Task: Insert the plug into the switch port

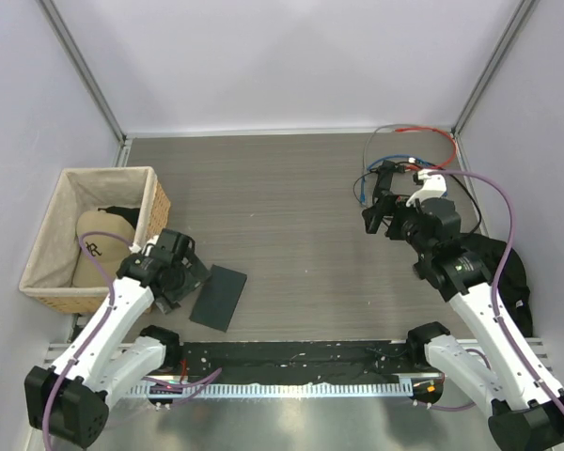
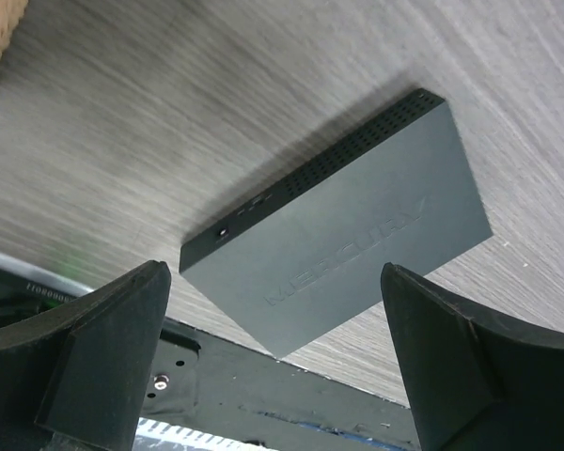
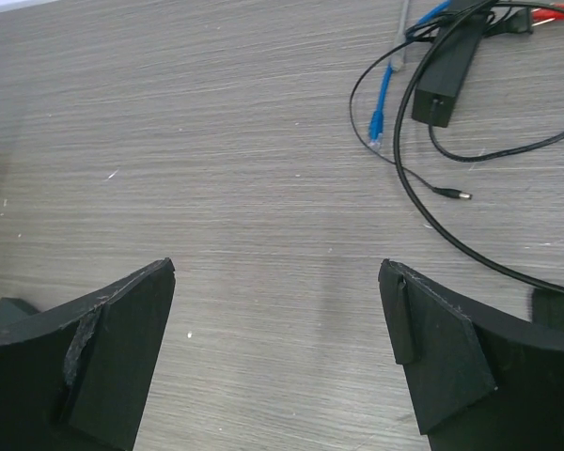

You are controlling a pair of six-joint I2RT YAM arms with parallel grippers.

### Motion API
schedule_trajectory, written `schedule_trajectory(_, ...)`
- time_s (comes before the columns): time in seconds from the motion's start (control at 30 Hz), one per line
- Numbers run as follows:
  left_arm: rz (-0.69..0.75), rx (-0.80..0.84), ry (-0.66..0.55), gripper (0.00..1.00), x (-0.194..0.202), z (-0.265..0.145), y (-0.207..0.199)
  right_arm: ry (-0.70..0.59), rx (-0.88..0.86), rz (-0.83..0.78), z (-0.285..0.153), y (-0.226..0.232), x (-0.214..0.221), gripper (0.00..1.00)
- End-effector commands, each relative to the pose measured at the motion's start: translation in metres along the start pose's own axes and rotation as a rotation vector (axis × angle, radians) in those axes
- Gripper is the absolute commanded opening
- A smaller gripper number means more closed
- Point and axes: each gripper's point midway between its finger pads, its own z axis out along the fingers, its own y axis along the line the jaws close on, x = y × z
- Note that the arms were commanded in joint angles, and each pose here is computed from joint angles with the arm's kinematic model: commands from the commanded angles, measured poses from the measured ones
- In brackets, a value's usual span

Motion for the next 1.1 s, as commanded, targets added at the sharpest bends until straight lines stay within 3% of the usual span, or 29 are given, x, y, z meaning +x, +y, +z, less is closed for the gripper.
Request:
schedule_trajectory(0.0, -0.043, -0.08, -0.019, 1.0, 0.009, 0.002, 0.008, -0.038, -0.064, 0.029, 0.0, 0.011, -0.005, 1.0)
schedule_trajectory(0.2, -0.032, -0.158, -0.053, 1.0, 0.027, 0.001, 0.008, -0.007, -0.106, 0.044, -0.001, 0.016, 0.009, 1.0)
schedule_trajectory(0.33, -0.159, -0.214, -0.075, 1.0, 0.038, 0.0, 0.013, -0.012, -0.116, 0.037, -0.003, 0.019, 0.011, 1.0)
schedule_trajectory(0.7, -0.252, -0.177, -0.085, 1.0, 0.053, 0.042, -0.006, -0.027, -0.126, -0.05, -0.009, 0.03, 0.016, 1.0)
schedule_trajectory(0.8, -0.234, -0.149, -0.084, 1.0, 0.053, 0.05, -0.02, -0.03, -0.127, -0.054, -0.01, 0.03, 0.017, 1.0)
schedule_trajectory(0.9, -0.24, -0.023, -0.106, 0.99, 0.044, 0.053, -0.064, -0.031, -0.121, -0.059, -0.01, 0.029, 0.017, 1.0)
schedule_trajectory(1.07, -0.197, 0.02, -0.163, 0.97, 0.029, 0.064, -0.11, -0.027, -0.116, -0.064, -0.008, 0.028, 0.017, 1.0)
